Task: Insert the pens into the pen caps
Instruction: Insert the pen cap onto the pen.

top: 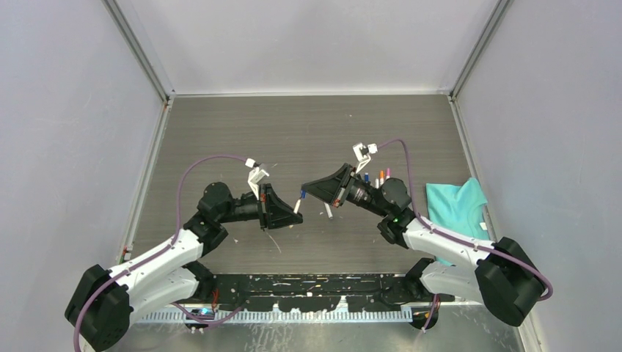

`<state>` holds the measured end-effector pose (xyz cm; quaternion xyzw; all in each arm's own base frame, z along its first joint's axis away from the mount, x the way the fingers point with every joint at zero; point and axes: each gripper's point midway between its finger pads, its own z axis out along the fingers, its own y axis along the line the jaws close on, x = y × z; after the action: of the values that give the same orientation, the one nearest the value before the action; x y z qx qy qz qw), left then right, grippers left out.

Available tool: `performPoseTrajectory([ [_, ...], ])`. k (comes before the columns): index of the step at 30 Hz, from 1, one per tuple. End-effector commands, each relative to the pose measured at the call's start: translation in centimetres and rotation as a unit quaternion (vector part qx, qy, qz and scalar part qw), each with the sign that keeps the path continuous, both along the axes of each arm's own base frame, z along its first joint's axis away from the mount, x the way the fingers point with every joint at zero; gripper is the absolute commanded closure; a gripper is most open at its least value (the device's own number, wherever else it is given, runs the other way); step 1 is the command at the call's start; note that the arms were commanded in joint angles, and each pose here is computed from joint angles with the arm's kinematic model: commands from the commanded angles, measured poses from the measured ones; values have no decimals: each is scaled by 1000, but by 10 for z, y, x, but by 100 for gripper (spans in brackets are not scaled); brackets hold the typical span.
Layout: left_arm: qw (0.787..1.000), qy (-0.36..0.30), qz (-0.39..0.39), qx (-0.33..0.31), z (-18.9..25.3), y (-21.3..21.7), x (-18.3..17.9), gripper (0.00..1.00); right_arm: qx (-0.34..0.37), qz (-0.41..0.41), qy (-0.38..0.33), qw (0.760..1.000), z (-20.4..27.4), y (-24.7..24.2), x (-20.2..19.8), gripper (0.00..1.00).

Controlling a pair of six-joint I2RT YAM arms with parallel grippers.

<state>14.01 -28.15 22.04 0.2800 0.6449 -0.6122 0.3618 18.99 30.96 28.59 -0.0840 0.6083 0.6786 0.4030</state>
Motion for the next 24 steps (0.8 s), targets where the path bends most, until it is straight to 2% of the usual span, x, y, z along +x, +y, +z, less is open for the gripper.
performPoseTrajectory([
  [1, 998, -46, -16, -33, 28, -4, -3, 100, 24, -6, -46, 999, 29, 1, 1, 99],
  [24, 999, -44, -14, -27, 26, -5, -2, 100, 24, 14, -45, 999, 29, 5, -4, 99],
])
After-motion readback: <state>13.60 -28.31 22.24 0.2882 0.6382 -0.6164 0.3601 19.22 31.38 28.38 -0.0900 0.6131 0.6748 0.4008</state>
